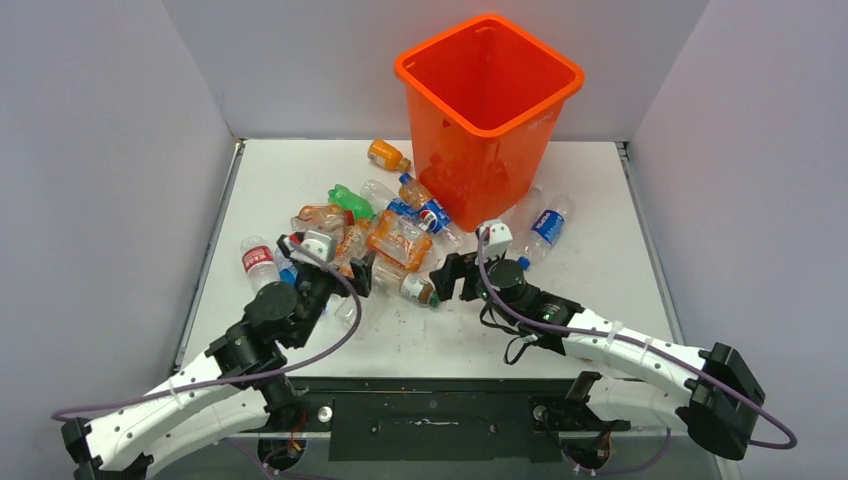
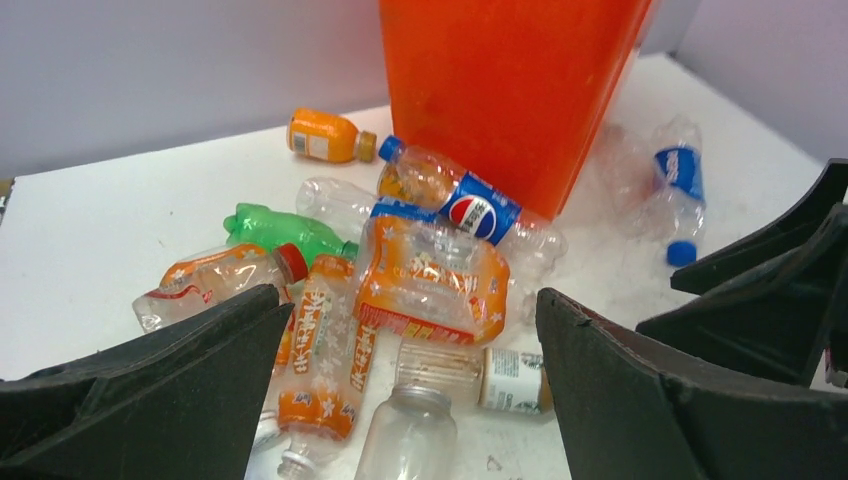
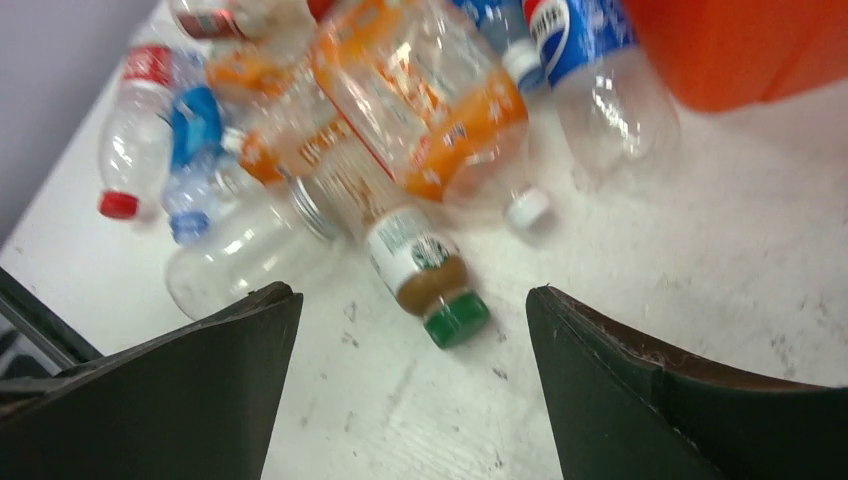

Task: Put the plastic bottles in the bin
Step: Place the plastic bottle in the trash bin.

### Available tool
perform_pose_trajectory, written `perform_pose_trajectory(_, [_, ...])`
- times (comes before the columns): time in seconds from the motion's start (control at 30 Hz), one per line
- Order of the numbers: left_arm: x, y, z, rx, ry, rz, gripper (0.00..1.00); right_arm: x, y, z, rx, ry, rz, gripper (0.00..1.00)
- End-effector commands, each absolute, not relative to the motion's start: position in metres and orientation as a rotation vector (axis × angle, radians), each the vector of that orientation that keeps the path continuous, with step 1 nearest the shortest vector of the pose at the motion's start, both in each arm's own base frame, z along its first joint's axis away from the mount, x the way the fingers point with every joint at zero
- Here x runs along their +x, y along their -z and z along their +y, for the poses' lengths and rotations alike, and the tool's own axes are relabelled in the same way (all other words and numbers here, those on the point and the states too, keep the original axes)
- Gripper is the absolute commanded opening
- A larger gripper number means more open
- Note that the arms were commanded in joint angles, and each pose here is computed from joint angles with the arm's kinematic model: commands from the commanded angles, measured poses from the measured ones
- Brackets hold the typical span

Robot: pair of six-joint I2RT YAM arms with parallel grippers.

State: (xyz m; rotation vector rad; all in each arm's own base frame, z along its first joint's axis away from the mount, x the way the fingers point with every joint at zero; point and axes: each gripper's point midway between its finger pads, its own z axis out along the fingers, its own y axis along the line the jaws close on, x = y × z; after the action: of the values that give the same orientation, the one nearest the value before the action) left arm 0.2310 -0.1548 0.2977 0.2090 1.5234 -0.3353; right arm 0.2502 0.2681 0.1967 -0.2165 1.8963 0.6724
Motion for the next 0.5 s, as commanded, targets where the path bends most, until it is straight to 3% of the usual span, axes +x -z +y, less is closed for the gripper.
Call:
perform_pose_trajectory(0.0, [0.235, -0.268, -0.164, 0.375, 0.147, 1.691, 0.96, 0.236, -0.173, 0.277, -0.206, -0.768, 1.937, 0.86])
perform_pose_trajectory(0.2, [0.243, -0.244, -0.173, 0.417, 0.082, 1.791, 0.96, 0.234, -0.120, 0.292, -0.365, -0.701, 2.041, 0.87])
perform_pose_trajectory(0.47, [0.240, -0.254, -0.173, 0.398, 0.146, 1.720, 0.96, 0.243, -0.083, 0.311, -0.509, -0.552, 2.073, 0.88])
